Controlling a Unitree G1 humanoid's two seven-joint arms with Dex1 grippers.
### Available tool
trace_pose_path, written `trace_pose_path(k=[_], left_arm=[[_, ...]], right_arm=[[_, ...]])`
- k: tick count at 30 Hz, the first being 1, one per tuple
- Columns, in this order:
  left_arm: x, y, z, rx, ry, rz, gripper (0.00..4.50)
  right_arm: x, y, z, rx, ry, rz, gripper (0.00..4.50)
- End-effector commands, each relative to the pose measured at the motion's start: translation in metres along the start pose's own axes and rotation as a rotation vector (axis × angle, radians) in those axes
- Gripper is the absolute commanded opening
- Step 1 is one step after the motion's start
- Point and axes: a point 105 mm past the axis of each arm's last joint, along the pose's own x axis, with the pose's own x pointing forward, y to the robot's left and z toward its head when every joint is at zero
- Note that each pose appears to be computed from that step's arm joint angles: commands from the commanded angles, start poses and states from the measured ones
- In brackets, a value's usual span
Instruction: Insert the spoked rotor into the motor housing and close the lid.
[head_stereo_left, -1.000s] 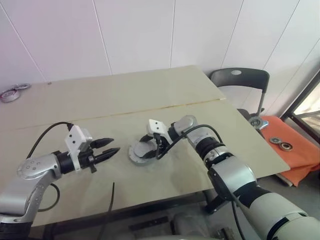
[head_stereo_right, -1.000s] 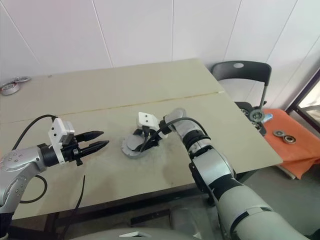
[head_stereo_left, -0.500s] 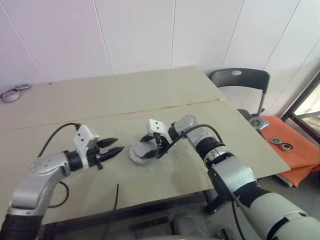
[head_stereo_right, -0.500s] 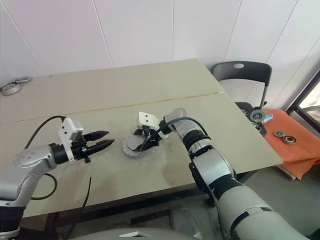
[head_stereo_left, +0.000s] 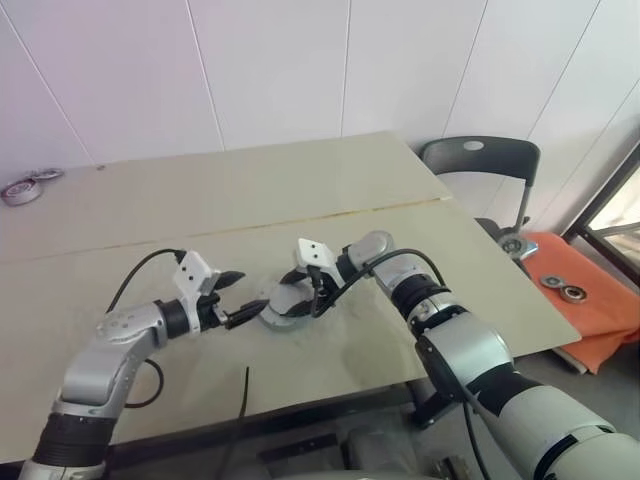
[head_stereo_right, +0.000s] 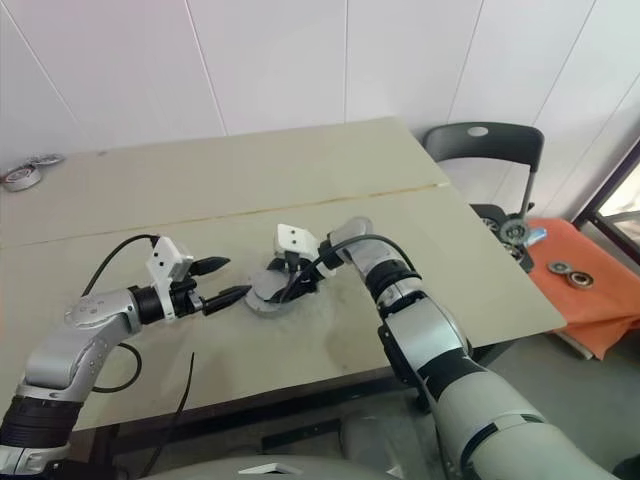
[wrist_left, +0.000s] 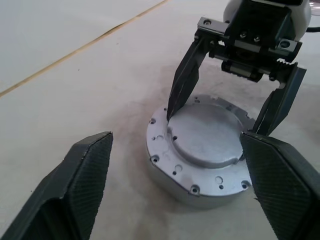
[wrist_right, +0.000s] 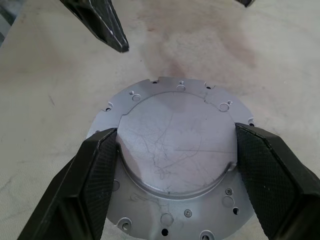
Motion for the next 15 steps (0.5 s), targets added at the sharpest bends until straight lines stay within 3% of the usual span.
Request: trace_pose_path(k=[1,5,8,13,15], left_arm=[[0.005,0.001,0.009,0.023,-0.027,0.003,4.3],[0.006,0.004,0.012,0.037,-0.046,0.022,4.3],[0.005,0.011,0.014,0.033,-0.064,0.059,3.76],[0.008,0.006,0.011,0.01,-0.036,0.025,2.11],[0.011,0.004,0.011,0.001,-0.039,0.022,2.11]], right_arm=[[0.011,0.016,-0.037,0.071,0.132,0.043,3.26],[0.011,0.015,-0.038,0.075,0.134,0.038,3.26],[0.011,0.016,-0.039,0.077,0.135,0.037,3.26],[0.011,0.017,-0.041,0.081,0.138,0.04,3.26],[0.011,0.017,-0.042,0.081,0.14,0.038,3.26]])
